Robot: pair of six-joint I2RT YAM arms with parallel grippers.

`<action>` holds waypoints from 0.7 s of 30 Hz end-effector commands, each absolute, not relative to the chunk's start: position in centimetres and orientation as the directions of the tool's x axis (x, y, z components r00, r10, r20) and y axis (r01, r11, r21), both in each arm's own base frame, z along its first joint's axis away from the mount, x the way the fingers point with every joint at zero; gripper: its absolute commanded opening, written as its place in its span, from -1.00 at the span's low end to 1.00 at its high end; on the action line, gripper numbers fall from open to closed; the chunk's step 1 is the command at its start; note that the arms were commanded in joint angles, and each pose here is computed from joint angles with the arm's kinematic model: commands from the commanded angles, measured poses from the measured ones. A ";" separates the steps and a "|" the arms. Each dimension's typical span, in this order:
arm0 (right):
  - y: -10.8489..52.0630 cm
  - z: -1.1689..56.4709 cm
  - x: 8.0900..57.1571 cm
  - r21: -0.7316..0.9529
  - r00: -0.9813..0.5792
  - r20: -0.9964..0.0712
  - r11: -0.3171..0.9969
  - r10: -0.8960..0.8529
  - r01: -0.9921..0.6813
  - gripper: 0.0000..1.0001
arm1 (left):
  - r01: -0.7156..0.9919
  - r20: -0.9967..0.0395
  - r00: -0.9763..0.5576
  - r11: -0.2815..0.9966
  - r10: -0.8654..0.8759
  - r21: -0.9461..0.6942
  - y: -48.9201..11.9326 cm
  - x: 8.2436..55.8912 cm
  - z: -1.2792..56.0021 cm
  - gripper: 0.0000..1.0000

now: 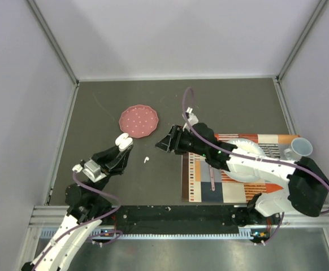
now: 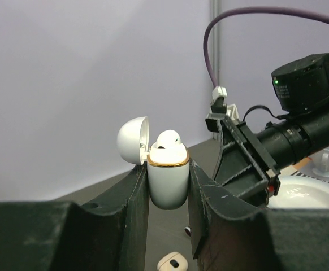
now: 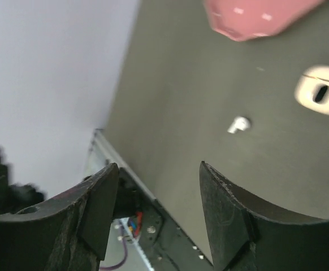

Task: Insert the wireless bluetooth earbuds into the charging case
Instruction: Move the left earbud to the center of the board.

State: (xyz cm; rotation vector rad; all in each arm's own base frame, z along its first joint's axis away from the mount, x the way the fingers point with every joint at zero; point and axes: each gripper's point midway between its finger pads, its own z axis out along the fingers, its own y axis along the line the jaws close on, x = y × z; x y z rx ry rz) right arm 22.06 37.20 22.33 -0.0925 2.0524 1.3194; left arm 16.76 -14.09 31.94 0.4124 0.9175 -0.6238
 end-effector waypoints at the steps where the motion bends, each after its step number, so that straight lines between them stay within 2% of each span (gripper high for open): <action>1: 36.3 17.5 24.5 0.731 -0.798 -0.503 0.656 0.332 -0.188 0.19 | 0.586 -0.816 0.487 0.809 -0.311 0.041 -11.9 16.4 33.0 -1.00; 7: 39.0 15.2 25.5 0.700 -0.813 -0.473 0.705 0.339 -0.113 0.19 | 0.549 -0.815 0.488 0.836 -0.312 0.009 -10.5 16.0 32.8 -1.00; 10: 39.7 13.7 25.9 0.659 -0.818 -0.456 0.750 0.350 -0.047 0.19 | 0.544 -0.847 0.464 0.838 -0.261 0.040 -10.8 16.3 32.0 -1.00; 14: 40.0 13.0 27.1 0.609 -0.791 -0.467 0.793 0.396 0.038 0.18 | 0.544 -0.856 0.448 0.838 -0.258 0.032 -10.7 16.2 31.8 -1.00; 21: 40.6 11.9 28.1 0.606 -0.761 -0.415 0.776 0.498 0.177 0.18 | 0.559 -0.861 0.436 0.829 -0.263 0.030 -11.1 16.3 31.3 -1.00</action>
